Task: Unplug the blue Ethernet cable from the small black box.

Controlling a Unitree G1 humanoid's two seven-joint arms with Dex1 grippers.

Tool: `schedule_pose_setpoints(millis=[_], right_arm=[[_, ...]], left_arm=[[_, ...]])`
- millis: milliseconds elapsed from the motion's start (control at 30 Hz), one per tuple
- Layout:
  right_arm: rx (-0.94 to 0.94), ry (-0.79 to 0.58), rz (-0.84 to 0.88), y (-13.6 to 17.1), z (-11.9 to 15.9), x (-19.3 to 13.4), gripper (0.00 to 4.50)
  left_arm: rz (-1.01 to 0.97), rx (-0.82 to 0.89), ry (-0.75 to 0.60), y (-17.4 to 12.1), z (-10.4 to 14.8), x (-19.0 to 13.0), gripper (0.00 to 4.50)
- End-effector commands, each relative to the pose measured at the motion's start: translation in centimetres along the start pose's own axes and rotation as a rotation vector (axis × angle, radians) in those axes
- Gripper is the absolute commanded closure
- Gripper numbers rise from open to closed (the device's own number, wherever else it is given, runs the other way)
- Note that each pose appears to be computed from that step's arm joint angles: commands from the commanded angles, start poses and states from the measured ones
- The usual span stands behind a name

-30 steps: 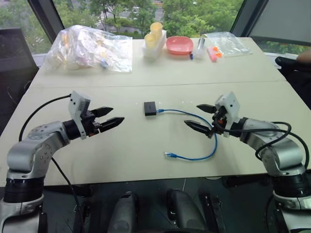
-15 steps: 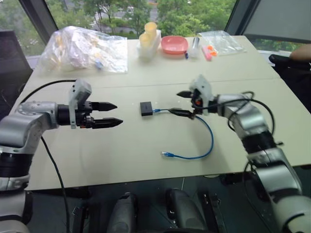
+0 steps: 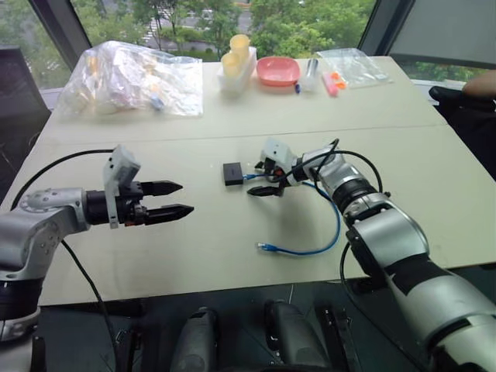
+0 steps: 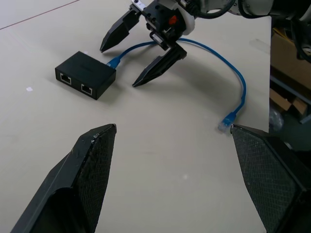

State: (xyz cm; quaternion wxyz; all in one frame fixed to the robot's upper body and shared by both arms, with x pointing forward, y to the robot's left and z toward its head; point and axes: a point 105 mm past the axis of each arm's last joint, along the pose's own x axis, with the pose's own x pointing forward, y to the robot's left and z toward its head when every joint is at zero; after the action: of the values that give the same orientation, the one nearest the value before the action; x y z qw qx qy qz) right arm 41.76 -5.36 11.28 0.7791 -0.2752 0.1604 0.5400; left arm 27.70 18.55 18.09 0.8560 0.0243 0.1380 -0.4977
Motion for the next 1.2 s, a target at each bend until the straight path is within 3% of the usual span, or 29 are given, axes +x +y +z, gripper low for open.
schedule_pose_setpoints(millis=[33, 233, 367, 500, 667, 833, 967, 1200], right_arm=[[-0.087, 0.043, 0.020, 0.8, 0.2, 1.2, 1.37], [-0.131, 0.033, -0.024, 0.4, 0.4, 1.2, 4.42], [-0.326, 0.063, -0.191, -2.1, 0.9, -0.6, 4.42], [-0.507, -0.003, -0.318, -3.5, 2.9, -2.3, 4.42], [-0.825, -0.170, -0.510, -2.7, 5.9, -7.0, 4.42], [-0.905, -0.177, -0.610, -1.7, 6.5, -9.0, 4.42], [-0.899, -0.207, -0.659, -0.9, 7.5, -9.6, 4.42], [-0.892, -0.199, -0.662, -0.1, 7.8, -9.4, 4.42]], left_arm=[[0.048, 0.038, -0.022, -0.3, 1.0, -0.8, 0.58], [0.082, 0.040, -0.028, 0.6, 1.2, -1.0, 0.58], [0.132, 0.003, -0.125, 3.4, 2.9, -0.8, 0.58], [0.115, -0.040, -0.181, 5.8, 4.1, -0.4, 0.58], [-0.055, -0.119, -0.244, 8.2, 6.8, 3.8, 0.58], [-0.097, -0.149, -0.275, 9.3, 8.4, 7.4, 0.58], [-0.190, -0.134, -0.262, 8.0, 9.0, 10.2, 0.58], [-0.237, -0.153, -0.302, 7.1, 10.1, 12.4, 0.58]])
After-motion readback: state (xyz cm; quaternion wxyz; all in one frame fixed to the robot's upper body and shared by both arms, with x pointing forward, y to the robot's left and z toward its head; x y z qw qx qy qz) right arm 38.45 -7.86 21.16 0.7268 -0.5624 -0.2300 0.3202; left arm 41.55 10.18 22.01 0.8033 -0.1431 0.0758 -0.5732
